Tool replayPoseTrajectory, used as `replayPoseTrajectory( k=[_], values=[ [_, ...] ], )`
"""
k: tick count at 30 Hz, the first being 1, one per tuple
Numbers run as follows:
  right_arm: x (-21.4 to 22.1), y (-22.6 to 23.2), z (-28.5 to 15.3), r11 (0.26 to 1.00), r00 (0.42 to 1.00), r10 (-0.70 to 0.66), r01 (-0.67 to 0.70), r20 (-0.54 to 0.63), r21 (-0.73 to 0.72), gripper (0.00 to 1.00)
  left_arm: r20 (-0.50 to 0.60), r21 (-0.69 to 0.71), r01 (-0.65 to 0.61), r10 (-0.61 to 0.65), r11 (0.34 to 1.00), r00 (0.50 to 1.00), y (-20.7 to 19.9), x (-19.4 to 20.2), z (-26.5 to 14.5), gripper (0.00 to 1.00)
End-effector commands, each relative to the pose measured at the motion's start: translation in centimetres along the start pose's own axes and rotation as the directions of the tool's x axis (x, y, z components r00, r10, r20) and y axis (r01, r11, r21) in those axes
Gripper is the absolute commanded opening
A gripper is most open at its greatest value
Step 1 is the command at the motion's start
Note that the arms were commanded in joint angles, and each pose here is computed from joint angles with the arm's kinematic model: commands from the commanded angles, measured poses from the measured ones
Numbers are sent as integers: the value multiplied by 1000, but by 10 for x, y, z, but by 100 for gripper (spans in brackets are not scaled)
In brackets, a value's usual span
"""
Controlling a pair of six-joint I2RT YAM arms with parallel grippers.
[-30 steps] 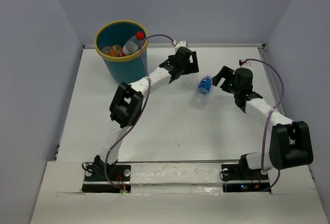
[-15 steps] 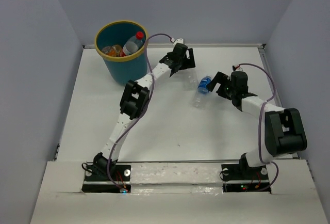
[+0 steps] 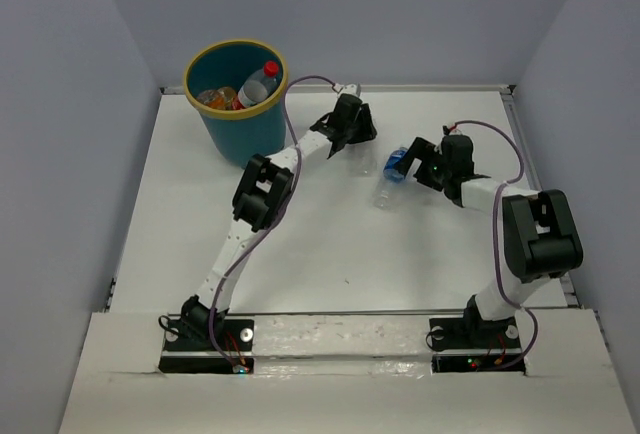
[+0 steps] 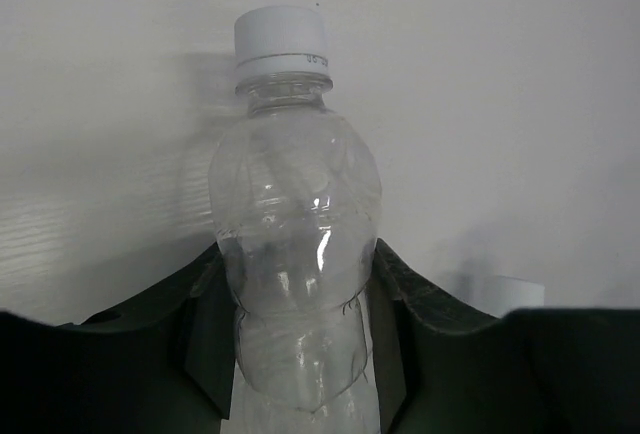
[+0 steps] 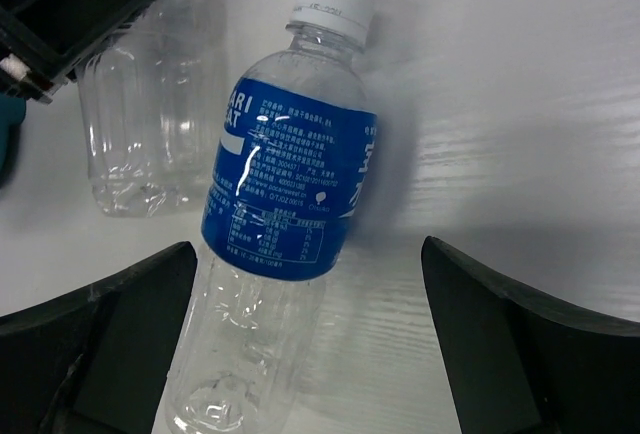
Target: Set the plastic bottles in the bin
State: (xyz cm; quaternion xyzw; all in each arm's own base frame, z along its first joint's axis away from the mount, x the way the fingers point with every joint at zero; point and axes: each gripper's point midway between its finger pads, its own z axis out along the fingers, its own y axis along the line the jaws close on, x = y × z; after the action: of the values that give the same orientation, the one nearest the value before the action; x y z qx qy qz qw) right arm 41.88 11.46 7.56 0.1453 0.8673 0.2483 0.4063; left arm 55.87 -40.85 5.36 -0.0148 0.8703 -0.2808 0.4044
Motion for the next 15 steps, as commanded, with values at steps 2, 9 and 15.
replayPoseTrajectory(
  k=[2,9,15],
  values=[
    [-34,21,18,997,998,-10,14,60,-70,100,92,86,-43,35,995,995,-34,-53,-62,38],
    [-21,12,49,998,999,33,-34,-24,-53,97,261,227,-149,88,962,961,-96,-112,-179,35],
    [-17,16,60,994,996,67,-72,-57,-84,66,432,280,-226,88,933,898,-131,-162,-295,35]
  ],
)
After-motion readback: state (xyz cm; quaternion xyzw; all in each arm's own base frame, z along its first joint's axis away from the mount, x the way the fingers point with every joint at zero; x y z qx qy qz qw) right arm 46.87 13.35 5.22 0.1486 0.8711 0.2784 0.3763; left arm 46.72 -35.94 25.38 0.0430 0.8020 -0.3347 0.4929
